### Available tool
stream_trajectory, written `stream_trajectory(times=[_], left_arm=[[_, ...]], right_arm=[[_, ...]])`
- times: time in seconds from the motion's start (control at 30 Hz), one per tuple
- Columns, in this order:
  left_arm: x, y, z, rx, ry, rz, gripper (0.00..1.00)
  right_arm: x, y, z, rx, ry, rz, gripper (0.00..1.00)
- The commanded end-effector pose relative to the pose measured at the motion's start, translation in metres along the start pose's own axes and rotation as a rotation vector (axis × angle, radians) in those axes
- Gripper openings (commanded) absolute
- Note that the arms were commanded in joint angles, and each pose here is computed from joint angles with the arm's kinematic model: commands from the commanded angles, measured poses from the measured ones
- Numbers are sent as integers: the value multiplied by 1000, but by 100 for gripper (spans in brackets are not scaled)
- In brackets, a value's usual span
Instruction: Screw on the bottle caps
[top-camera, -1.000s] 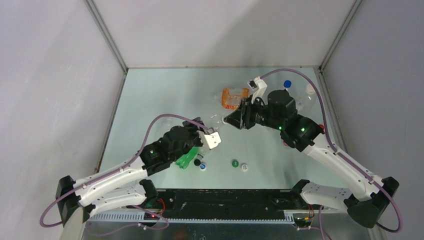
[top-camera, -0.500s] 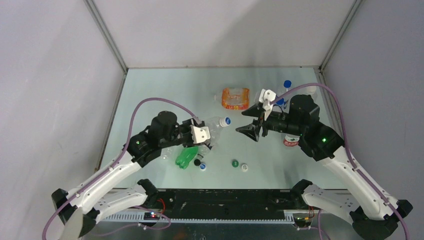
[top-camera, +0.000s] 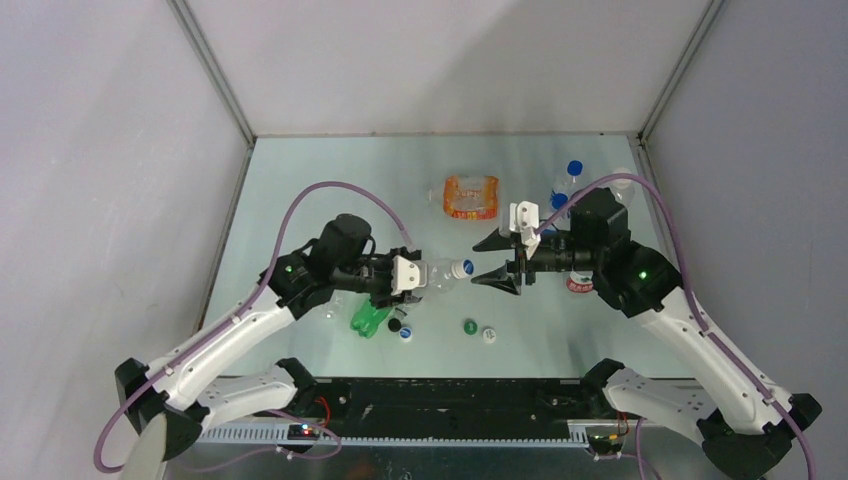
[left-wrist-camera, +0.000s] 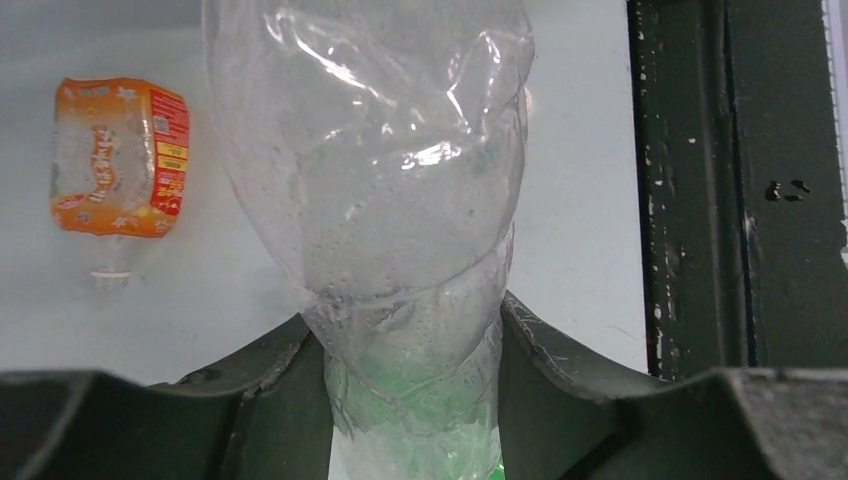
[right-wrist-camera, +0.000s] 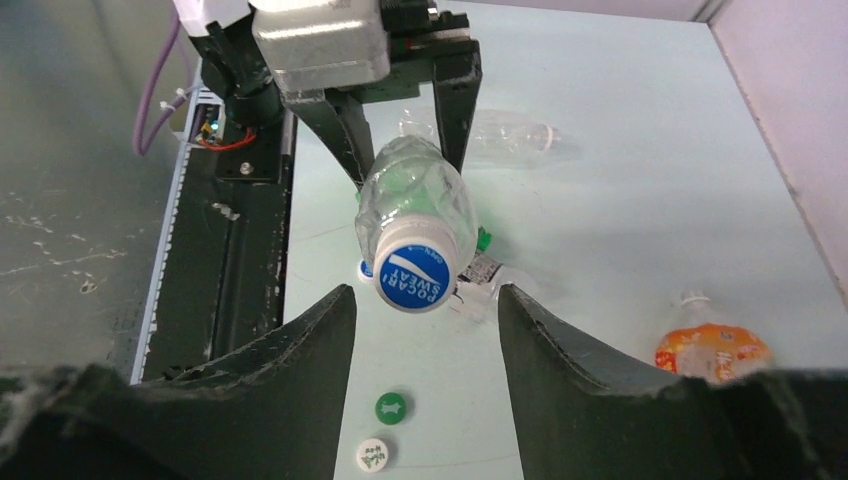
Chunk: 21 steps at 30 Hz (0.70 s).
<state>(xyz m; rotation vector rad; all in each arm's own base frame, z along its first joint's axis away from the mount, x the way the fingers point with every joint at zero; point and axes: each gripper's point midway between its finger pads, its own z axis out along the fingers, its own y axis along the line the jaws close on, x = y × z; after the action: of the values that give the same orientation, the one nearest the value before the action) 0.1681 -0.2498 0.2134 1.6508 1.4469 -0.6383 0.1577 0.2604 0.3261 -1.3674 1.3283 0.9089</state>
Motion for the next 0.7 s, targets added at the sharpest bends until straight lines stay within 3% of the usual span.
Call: stream_trajectory(times=[0.0,0.43,0.67], left_arm=[[-24,4,-6,21,-61,39,0],[-22,6,-3,39,-41,54,1],[-19,11,1,39,-21,68,0]], right_arm=[[-22,9,0,-75,-55,-39,56],[-23,10,12,-127,-73,5,43],[-22,8,15,-134,-75,31,42]])
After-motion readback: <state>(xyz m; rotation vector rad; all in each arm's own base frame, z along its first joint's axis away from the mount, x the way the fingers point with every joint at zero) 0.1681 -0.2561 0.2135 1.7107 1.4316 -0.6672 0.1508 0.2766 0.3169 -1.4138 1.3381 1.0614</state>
